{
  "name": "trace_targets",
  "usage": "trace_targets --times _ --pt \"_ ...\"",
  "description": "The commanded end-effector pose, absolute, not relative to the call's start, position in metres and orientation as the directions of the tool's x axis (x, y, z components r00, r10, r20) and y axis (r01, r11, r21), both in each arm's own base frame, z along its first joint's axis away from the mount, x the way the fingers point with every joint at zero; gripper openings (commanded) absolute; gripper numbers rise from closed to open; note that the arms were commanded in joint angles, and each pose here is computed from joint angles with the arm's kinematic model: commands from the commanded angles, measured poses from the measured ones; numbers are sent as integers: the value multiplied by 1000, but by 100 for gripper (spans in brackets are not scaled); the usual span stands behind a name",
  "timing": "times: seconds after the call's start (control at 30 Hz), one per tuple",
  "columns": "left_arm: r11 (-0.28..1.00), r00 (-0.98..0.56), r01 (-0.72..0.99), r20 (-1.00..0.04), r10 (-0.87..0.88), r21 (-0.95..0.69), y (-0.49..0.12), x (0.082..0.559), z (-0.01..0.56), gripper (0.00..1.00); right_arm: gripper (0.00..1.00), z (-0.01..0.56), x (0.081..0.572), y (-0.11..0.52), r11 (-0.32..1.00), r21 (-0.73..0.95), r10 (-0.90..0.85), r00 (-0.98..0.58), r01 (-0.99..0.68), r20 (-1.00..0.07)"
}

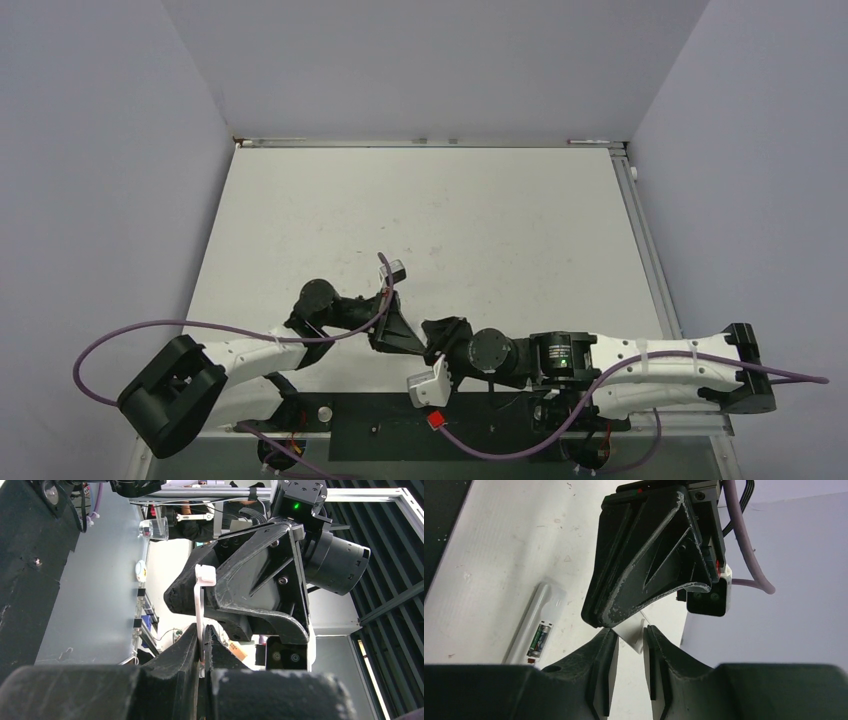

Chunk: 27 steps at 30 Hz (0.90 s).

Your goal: Load the batteries into the remote control

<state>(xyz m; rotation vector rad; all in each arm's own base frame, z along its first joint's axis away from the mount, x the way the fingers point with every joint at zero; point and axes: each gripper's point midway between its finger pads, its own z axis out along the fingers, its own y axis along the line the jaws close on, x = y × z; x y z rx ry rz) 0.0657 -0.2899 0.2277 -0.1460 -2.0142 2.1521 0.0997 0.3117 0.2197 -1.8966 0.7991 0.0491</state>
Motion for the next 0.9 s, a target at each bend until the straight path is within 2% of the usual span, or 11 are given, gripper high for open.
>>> trace_targets --times 0.0,0.13,0.23,0.33,0.4,0.53,0.7,0.87 --pt "-126 -975 -1 -27 221 -992 -284 60 246 0 23 246 107 321 -169 -861 -501 794 -479 -344" --pt "-127 -975 -5 -23 219 -992 -284 59 245 0 9 244 109 321 -163 -872 -510 796 -461 -326" --pt "-126 -976 -9 -18 218 -992 -284 60 245 1 8 244 108 320 -154 -878 -511 797 -454 -322" --pt "-123 -976 -11 -15 215 -992 -285 61 244 18 8 245 108 318 -144 -880 -511 796 -453 -326" --pt "-126 -978 -6 -21 206 -992 -285 62 245 33 8 245 107 316 -135 -879 -514 791 -457 -332" --pt "-125 -984 16 -38 177 -992 -284 67 244 48 8 245 107 309 -118 -872 -520 778 -475 -353" --pt "-112 -992 53 -65 107 -992 -277 81 244 57 8 244 103 300 -91 -838 -525 741 -537 -418" --pt "-70 -992 120 -123 32 -990 -270 99 246 59 8 248 97 296 7 -740 -521 629 -673 -577"
